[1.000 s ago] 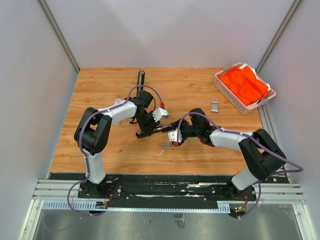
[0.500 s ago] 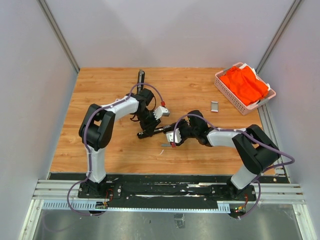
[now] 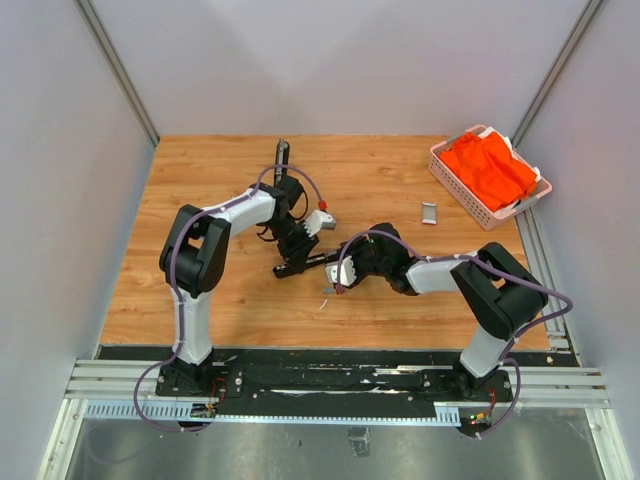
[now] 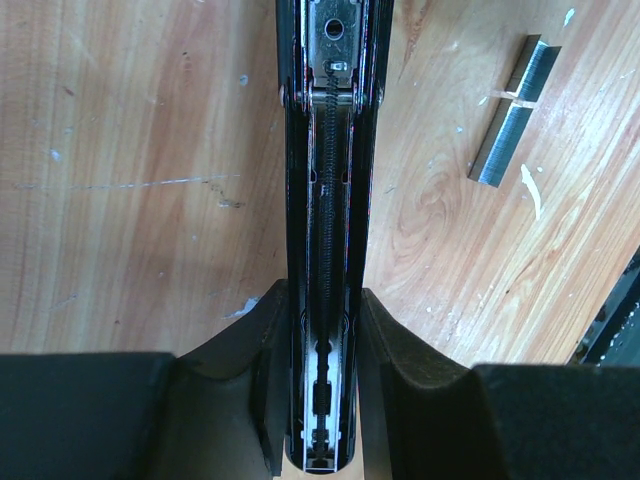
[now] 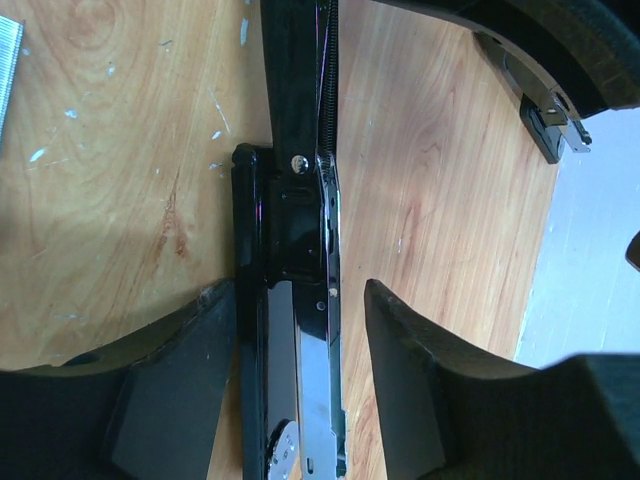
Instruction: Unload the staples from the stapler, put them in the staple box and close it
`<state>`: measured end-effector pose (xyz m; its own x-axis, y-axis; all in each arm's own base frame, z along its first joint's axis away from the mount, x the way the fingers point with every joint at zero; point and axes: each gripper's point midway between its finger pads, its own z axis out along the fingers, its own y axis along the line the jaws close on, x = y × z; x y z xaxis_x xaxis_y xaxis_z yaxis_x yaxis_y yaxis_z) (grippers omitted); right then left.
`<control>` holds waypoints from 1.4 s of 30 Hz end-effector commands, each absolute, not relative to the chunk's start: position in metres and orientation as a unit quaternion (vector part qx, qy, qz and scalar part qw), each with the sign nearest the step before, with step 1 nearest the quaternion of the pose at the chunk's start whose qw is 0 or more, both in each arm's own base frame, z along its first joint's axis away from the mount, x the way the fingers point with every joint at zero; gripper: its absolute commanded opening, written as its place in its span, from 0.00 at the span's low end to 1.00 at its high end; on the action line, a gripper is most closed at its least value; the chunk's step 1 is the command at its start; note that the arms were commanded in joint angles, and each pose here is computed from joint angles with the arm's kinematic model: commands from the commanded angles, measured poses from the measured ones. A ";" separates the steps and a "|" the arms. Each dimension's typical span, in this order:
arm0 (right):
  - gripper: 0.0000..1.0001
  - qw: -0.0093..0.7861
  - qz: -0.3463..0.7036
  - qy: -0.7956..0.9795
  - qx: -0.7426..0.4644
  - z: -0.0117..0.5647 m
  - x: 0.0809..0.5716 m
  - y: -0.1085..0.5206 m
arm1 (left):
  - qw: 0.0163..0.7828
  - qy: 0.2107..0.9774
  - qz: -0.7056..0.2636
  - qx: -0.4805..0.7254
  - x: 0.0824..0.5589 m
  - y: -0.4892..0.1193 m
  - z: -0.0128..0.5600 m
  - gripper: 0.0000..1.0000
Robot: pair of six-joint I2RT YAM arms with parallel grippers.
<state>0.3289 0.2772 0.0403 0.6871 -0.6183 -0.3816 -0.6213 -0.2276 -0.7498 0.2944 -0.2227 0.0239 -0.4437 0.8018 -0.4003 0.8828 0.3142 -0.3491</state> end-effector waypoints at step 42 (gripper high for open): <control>0.31 0.463 0.005 0.432 -0.774 0.024 0.315 0.304 | 0.068 0.809 -0.327 0.483 0.295 -0.227 0.034 0.18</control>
<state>0.3202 0.3012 0.0356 0.6790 -0.6375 -0.3642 -0.6108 -0.2152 -0.7620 0.2923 -0.2161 0.0241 -0.5140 0.7641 -0.3898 0.8354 0.3426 -0.4299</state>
